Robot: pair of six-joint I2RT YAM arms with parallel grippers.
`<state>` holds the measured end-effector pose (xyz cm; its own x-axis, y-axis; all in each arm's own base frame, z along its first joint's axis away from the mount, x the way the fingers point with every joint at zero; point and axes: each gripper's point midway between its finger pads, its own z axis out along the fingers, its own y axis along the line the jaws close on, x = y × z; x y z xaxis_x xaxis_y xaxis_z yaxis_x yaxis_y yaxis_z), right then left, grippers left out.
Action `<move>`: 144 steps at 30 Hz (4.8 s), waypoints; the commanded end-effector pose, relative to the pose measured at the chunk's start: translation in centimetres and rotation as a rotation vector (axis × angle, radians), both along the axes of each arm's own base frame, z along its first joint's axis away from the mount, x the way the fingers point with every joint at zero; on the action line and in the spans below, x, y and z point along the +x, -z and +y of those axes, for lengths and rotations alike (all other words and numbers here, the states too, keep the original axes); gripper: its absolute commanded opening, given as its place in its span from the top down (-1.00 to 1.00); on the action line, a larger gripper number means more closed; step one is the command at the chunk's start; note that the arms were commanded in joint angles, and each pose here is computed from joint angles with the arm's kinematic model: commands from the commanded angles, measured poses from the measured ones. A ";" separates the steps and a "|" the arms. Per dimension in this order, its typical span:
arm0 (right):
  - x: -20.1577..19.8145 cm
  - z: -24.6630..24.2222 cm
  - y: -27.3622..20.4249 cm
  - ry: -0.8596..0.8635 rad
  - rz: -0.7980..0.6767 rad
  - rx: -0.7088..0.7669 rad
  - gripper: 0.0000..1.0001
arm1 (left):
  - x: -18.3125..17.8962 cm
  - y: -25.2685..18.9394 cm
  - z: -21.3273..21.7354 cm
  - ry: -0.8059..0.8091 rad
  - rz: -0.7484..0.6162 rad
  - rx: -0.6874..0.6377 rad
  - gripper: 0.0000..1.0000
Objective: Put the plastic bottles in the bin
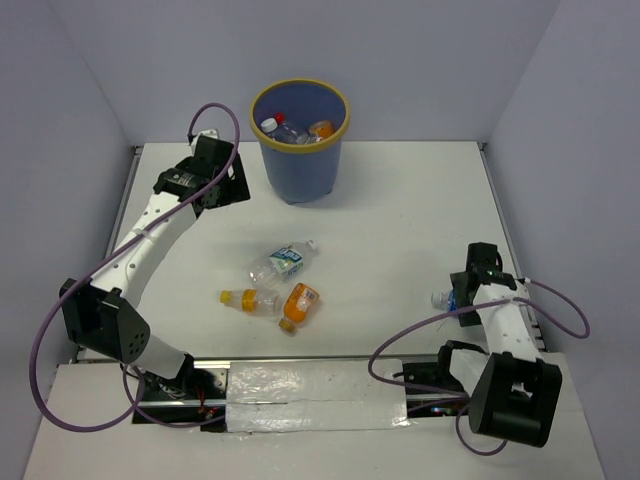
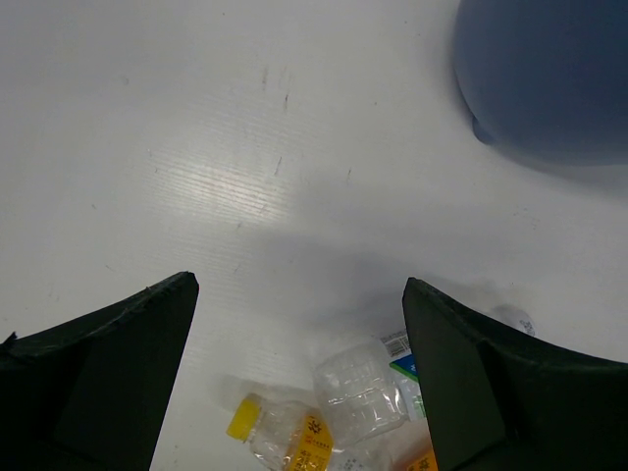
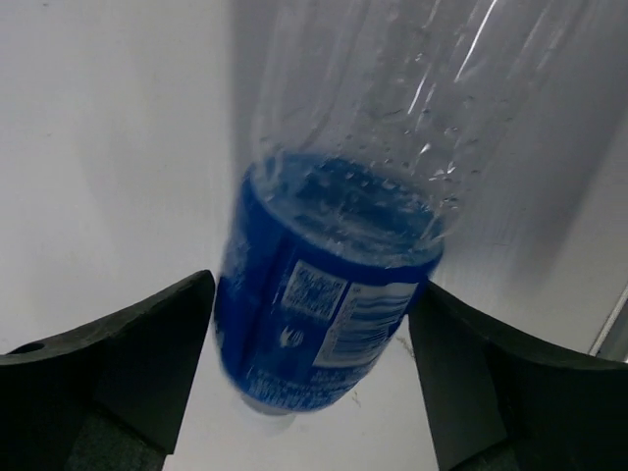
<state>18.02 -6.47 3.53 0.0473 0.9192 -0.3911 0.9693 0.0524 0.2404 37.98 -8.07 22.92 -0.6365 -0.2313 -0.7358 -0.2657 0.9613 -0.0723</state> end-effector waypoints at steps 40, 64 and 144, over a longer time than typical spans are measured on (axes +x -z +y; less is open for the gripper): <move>34.1 38.6 -39.0 -1.284 -0.936 -0.795 -0.80 | -6.1 0.5 -1.8 -0.017 0.102 -0.241 -0.99; 16.3 25.7 -32.2 -1.334 -0.653 -0.583 -0.99 | -14.6 9.0 -3.2 -0.450 0.522 -0.478 -0.99; 1.3 41.2 -5.4 -1.576 -0.225 0.423 -0.99 | 7.7 -23.0 -4.8 0.001 -0.634 -0.281 -0.99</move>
<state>18.89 31.91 7.86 -0.9586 0.1698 -0.2284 0.0137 0.8291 0.5590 48.34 -16.26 42.50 -0.2123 -0.4953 -0.8424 -0.0443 0.8661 -0.4980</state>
